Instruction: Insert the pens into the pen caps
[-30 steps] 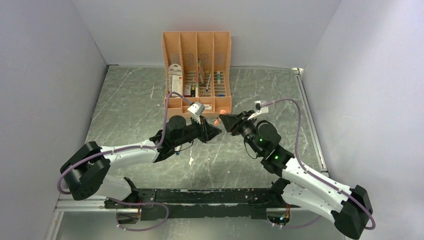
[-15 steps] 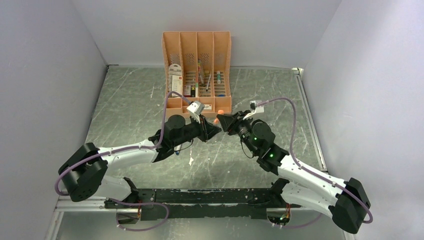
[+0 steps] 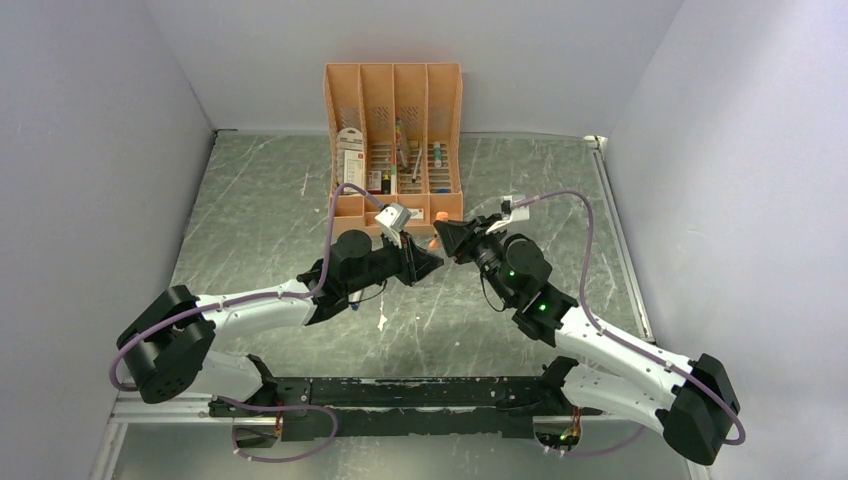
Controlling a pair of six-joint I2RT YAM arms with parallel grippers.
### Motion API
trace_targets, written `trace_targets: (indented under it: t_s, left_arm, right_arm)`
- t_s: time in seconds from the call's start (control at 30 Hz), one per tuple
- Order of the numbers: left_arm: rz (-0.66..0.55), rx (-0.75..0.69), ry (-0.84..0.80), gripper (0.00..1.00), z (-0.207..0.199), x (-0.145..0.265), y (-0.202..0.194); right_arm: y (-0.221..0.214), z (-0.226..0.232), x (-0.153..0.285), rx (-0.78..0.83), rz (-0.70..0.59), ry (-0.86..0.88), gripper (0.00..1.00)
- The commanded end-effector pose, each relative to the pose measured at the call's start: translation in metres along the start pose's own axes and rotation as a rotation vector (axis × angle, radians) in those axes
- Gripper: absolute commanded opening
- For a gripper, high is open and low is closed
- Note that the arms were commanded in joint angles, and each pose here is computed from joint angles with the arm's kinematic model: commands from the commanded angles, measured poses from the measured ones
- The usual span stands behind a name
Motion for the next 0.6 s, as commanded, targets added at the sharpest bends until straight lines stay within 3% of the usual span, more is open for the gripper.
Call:
trace_targets:
  t_s: [0.0,0.57]
  left_arm:
    - [-0.069,-0.021,-0.059,0.07,-0.015,-0.001,0.027]
    - [-0.084,0.003,-0.023,0.07,-0.011,-0.004,0.03]
  right_arm:
    - [0.015,0.01,-0.002,0.013,-0.048,0.013,0.0]
    - [-0.002,0.006,-0.006,-0.022,0.002,0.023,0.0]
Point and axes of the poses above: each gripper's point midway between its finger pads, its own x axis back along the fingers, its own z axis along the line the jaws close on, y = z × x, the point moved 3 cm from there along x, back along the fingers, and after that the axes turned 14 degrees about -x, right-handed, at the moved point
